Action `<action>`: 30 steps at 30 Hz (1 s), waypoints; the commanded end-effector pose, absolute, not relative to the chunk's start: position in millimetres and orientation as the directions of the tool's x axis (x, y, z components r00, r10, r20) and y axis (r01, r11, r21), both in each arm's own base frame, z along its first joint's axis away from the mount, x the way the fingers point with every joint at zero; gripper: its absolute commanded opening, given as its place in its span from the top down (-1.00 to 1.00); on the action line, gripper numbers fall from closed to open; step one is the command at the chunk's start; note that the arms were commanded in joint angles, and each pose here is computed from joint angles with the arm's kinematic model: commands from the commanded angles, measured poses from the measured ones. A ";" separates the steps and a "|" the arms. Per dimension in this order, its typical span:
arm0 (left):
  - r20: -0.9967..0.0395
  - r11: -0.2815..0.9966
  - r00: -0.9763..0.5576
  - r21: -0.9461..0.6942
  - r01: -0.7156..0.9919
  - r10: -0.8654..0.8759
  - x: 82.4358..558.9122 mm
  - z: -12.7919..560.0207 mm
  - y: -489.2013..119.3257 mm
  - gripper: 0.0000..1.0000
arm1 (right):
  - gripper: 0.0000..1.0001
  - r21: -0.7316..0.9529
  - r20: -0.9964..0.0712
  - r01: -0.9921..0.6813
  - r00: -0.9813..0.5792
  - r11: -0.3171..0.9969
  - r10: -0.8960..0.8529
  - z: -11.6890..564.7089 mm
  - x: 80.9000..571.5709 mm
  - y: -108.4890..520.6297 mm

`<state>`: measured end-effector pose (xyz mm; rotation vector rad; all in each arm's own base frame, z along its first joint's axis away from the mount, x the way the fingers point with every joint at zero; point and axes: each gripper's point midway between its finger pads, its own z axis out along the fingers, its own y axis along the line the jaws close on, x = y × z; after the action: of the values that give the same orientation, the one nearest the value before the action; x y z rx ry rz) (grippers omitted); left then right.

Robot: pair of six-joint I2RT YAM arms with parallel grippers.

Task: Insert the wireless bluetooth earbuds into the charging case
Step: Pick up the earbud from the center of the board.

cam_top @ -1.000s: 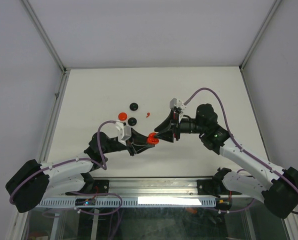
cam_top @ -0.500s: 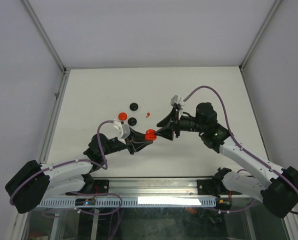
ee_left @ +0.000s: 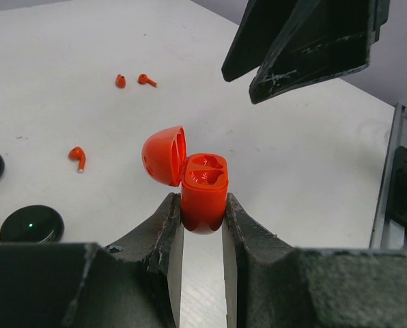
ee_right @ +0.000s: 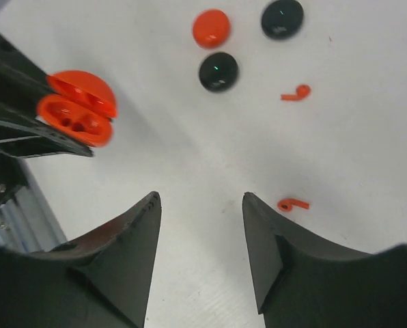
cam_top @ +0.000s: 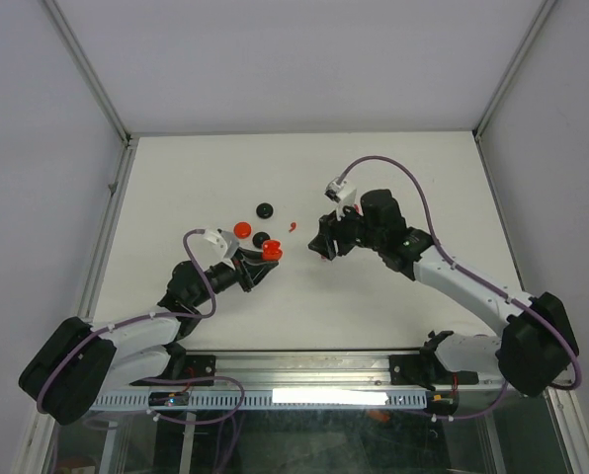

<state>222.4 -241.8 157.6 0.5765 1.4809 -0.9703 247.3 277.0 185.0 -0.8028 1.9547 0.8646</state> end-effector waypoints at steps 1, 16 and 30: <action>-0.976 0.589 -0.077 -0.185 0.787 -0.203 236.0 166.0 -227.2 1.00 | -0.08 0.196 -0.841 -0.708 -0.477 0.679 -0.255 168.6 280.0 266.8; -0.977 0.620 -0.105 -0.200 0.759 -0.186 244.8 153.2 -222.9 1.00 | 0.04 0.162 -0.806 -0.584 -0.544 0.796 -0.235 102.3 379.8 319.3; -0.976 0.627 -0.132 -0.211 0.750 -0.172 247.6 149.3 -223.8 1.00 | 0.13 0.097 -0.751 -0.573 -0.579 0.814 -0.318 53.9 406.1 343.3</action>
<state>238.4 -225.7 134.8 0.5156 1.5564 -0.8863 390.8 332.6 38.6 -0.6539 2.2808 0.4522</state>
